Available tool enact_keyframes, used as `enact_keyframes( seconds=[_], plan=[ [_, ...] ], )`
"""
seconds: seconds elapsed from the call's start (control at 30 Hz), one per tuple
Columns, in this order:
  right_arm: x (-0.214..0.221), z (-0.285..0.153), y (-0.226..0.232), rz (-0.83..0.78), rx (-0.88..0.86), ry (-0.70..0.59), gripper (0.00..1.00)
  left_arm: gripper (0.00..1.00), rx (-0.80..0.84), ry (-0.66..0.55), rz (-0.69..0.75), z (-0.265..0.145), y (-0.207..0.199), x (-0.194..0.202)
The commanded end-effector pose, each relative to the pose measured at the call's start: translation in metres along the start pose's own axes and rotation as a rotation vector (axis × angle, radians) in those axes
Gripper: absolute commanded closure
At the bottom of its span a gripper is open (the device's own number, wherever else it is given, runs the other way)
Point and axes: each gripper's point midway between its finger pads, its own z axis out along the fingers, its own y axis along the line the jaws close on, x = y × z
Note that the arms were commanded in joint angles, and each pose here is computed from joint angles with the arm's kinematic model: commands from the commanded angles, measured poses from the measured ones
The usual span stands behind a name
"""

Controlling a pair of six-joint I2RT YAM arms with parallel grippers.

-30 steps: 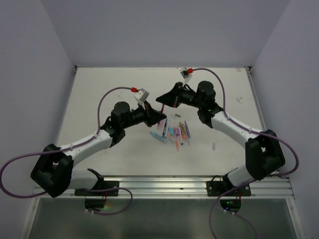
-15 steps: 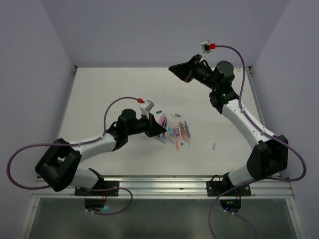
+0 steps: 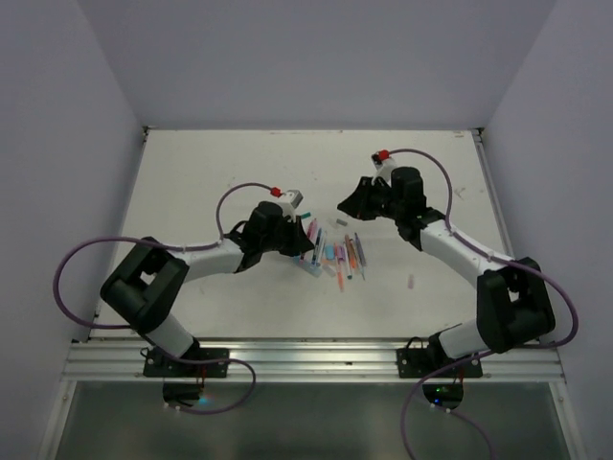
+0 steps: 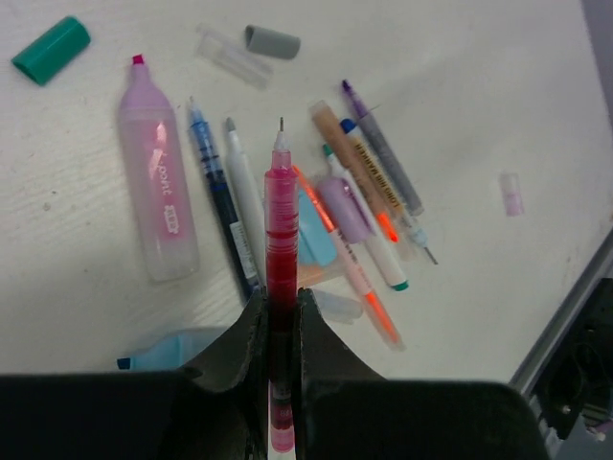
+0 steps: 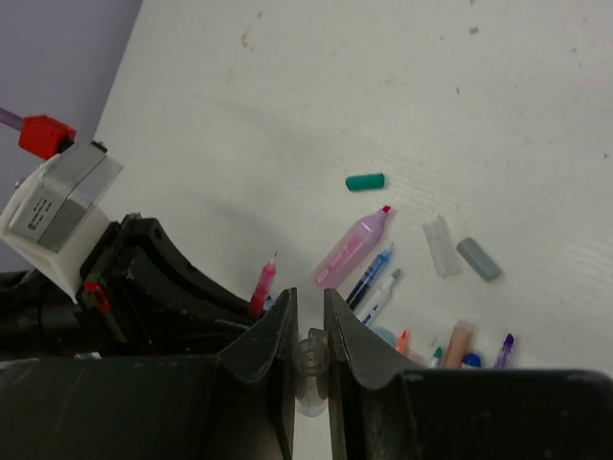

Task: Open the pen caps

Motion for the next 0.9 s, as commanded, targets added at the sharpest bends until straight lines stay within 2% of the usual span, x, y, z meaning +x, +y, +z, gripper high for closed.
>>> enact_keyframes(
  seconds=[0.0,0.2,0.33,0.67,0.87],
  plan=[
    [0.010,-0.003,-0.001,-0.036,0.013,-0.003,1.00,0.97,-0.081,0.008,0.041,0.013,0.015,-0.007],
    [0.030,0.000,-0.010,-0.031,0.036,0.031,1.00,0.89,-0.132,0.040,0.059,0.028,0.030,-0.001],
    [0.041,0.003,-0.009,-0.028,0.034,0.052,1.00,0.76,-0.146,0.027,0.061,0.029,0.032,-0.005],
    [0.058,0.015,-0.001,-0.041,0.035,0.090,1.00,0.66,-0.165,0.020,0.069,0.026,0.034,-0.008],
    [0.071,0.025,-0.004,-0.055,0.062,0.122,0.97,0.55,-0.181,-0.038,0.066,0.006,0.023,-0.029]
  ],
)
